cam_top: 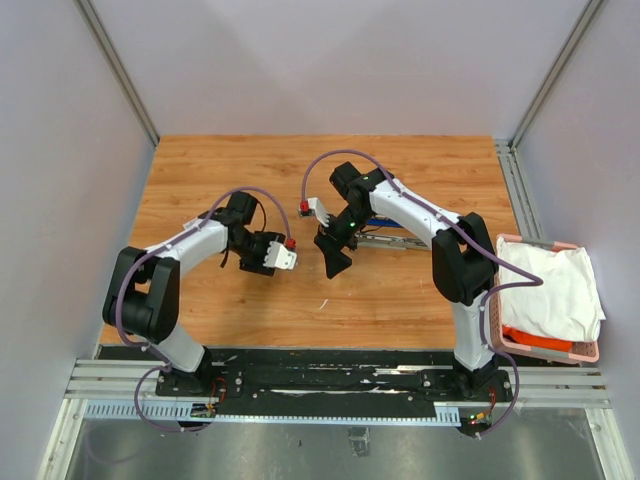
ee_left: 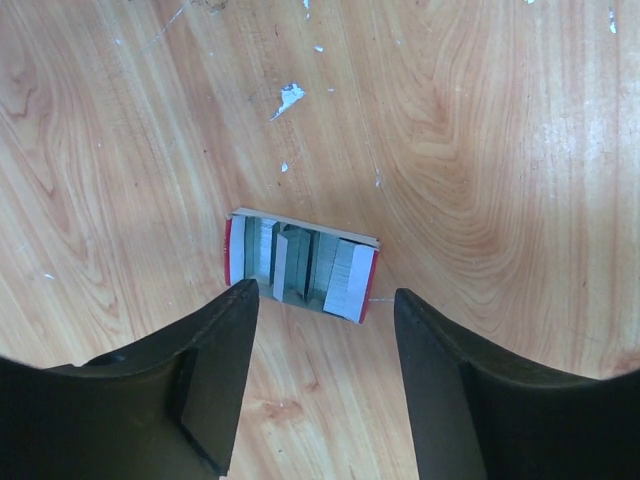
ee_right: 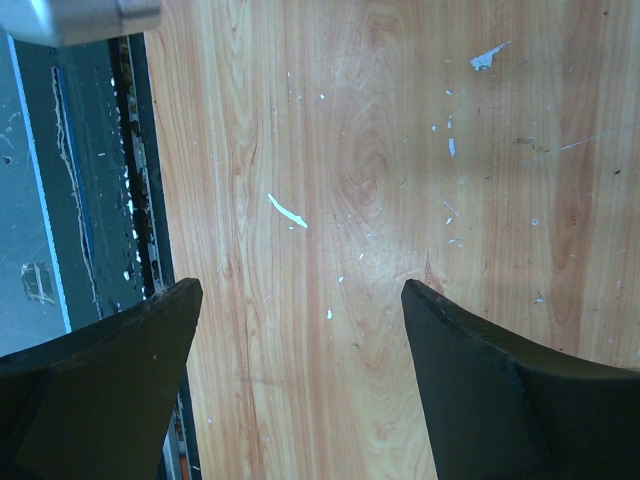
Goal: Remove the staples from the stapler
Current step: Adjust the stapler in the staple box.
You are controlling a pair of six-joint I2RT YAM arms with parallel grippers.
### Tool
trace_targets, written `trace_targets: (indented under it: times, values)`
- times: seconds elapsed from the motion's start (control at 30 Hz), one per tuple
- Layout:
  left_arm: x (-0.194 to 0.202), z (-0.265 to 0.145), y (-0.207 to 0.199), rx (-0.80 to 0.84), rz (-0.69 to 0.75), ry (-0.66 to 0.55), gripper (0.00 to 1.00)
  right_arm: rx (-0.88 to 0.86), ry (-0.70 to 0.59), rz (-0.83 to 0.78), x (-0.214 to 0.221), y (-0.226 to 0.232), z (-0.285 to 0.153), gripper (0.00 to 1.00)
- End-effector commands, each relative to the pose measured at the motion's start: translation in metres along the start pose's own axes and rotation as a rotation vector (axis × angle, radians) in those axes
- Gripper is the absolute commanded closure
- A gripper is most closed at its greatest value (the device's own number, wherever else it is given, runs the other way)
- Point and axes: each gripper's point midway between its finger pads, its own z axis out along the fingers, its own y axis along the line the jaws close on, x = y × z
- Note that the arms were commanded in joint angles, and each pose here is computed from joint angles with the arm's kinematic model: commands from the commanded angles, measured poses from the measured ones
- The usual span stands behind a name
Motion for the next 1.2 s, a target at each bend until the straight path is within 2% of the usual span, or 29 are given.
trace_targets:
  times: [0.0,0.13,0.47,0.6,0.97,1.17]
  values:
    - [-0.001,0.005,0.002,0.054,-0.018,-0.017,0.37,-0.004,0.013,0.006,-0.002,0.003,0.001,0.16]
    - [0.003,0.011,-0.003,0.093,-0.015,-0.010,0.34,-0.002,0.014,0.005,-0.002,0.003,0.000,0.16]
    - [0.012,0.015,-0.008,0.114,-0.015,0.025,0.37,-0.002,0.016,0.008,-0.001,0.001,0.002,0.16]
    - [0.010,0.017,-0.008,0.110,-0.023,0.012,0.47,-0.003,0.016,0.008,-0.001,0.002,0.002,0.16]
    - [0.004,0.013,-0.003,0.035,-0.018,-0.010,0.66,-0.001,0.019,0.009,0.000,0.001,0.002,0.16]
    - [0.002,0.010,-0.002,0.012,-0.019,-0.013,0.66,-0.001,0.019,0.009,0.000,0.001,0.002,0.16]
